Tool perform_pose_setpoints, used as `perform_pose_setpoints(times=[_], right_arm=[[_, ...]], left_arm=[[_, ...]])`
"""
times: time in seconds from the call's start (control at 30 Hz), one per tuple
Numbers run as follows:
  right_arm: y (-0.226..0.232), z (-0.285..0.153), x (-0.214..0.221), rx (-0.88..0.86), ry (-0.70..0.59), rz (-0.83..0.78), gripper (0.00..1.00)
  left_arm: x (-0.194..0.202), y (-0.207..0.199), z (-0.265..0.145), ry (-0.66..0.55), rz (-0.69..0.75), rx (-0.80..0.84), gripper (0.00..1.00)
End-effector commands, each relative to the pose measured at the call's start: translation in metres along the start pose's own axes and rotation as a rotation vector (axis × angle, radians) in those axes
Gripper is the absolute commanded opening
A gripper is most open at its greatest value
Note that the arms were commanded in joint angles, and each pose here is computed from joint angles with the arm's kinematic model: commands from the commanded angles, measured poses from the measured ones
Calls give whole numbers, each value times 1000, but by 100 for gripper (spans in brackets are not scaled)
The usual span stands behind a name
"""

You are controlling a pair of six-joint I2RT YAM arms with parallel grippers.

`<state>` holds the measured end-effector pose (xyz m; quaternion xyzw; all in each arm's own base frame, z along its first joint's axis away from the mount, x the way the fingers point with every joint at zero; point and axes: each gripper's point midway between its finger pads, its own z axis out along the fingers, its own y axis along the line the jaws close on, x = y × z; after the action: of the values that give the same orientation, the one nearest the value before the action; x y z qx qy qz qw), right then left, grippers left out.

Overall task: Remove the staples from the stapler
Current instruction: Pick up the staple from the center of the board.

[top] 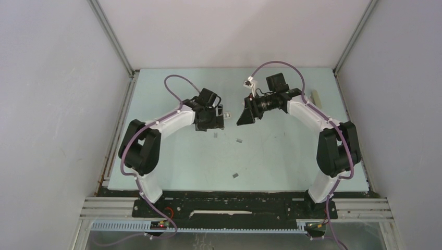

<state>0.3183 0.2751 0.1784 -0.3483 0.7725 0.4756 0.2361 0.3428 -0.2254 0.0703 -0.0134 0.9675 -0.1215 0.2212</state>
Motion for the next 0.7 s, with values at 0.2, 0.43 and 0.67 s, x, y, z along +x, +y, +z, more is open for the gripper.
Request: perform_pose_setpoints(times=[0.2, 0.43, 0.67], right_arm=[[13, -11, -10, 1, -36, -68, 64], [12, -11, -8, 5, -34, -67, 64], [9, -11, -8, 7, -34, -60, 64]], left_arm=[[-13, -14, 8, 31, 32, -2, 75], [-11, -10, 28, 92, 42, -39, 62], [-4, -5, 37, 126, 36, -57, 55]])
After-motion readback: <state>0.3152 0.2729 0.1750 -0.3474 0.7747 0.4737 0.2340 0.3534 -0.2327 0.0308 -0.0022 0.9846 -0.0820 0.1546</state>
